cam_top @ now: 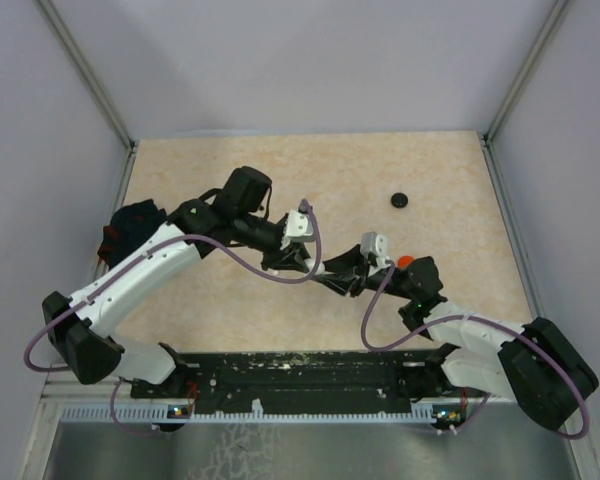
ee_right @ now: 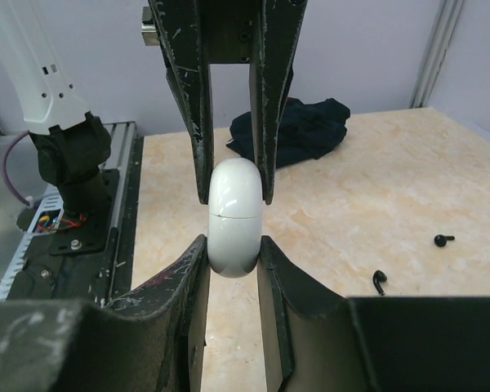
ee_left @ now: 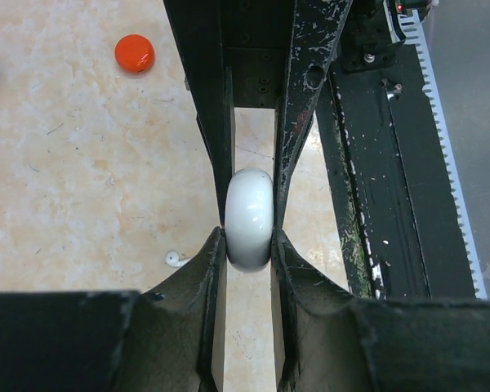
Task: Insert the wireless bluetooth earbuds into the charging case
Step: Pick up the charging case at the center of the board, then open the charging case.
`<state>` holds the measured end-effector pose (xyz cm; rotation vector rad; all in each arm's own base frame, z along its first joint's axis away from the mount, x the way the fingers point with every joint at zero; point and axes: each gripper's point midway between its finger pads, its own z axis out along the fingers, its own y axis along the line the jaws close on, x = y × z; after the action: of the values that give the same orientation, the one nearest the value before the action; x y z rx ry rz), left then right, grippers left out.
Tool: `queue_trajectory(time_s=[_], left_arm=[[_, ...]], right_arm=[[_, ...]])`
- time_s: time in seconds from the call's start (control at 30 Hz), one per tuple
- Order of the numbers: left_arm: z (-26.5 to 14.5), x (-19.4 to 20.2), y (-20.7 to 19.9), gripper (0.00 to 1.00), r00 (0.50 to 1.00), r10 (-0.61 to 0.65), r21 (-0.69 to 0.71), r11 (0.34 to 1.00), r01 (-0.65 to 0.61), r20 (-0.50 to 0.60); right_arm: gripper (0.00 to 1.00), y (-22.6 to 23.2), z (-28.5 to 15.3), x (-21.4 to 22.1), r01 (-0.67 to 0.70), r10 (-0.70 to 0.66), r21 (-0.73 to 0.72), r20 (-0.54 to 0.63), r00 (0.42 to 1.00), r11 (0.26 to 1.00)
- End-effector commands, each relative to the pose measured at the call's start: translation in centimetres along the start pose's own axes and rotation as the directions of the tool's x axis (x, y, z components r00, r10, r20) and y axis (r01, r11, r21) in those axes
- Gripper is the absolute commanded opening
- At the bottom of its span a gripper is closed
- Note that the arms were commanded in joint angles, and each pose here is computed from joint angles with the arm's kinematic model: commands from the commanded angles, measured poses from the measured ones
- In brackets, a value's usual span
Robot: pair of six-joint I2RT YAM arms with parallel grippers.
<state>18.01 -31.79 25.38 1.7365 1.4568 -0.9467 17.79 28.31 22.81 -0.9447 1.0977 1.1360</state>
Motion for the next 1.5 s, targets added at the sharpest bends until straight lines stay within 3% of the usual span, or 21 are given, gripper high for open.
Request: queue_trajectory(time_s=[0.0, 0.1, 0.27, 0.47, 1.0, 1.33, 1.47], left_arm=[[-0.1, -1.4, 0.3, 0.0, 0.998, 0.053, 0.003, 0.999, -0.053, 0.024], [-0.2, -0.8, 0.0, 0.05, 0.999, 0.032, 0.009, 0.999, -0.032, 0.004], [-0.2, -0.7, 0.0, 0.39, 1.0, 0.017, -0.007, 1.0, -0.017, 0.001], [-0.6, -1.5, 0.7, 0.57, 0.999, 0.007, -0.07, 0.998, -0.003, 0.045], [-1.9, -1.8, 3.0, 0.59, 0.993, -0.067, -0.171, 0.982, 0.083, 0.097], [-3.6, -2.0, 4.2, 0.59, 0.968, -0.137, -0.124, 0.978, 0.166, 0.21], [-3.6, -2.0, 3.7, 0.63, 0.958, -0.162, -0.099, 0.977, 0.19, 0.237]], right_arm=[[0.24, 0.3, 0.6, -2.6, 0.054, -0.051, -0.041, 0.067, 0.996, 0.998], [0.16, 0.3, 0.6, -2.6, 0.056, -0.053, -0.04, 0.069, 0.996, 0.998], [0.06, 0.4, 0.3, -2.7, 0.074, -0.071, -0.04, 0.08, 0.994, 0.996], [0.04, 0.6, 0.3, -2.5, 0.084, -0.08, -0.056, 0.078, 0.994, 0.995], [0.03, 1.2, 0.2, -2.4, 0.112, -0.102, -0.087, 0.116, 0.988, 0.99], [0.03, 1.1, 0.3, -2.1, 0.105, -0.095, -0.09, 0.112, 0.989, 0.99], [0.03, 0.7, 0.1, -2.3, 0.108, -0.1, -0.056, 0.125, 0.987, 0.993]])
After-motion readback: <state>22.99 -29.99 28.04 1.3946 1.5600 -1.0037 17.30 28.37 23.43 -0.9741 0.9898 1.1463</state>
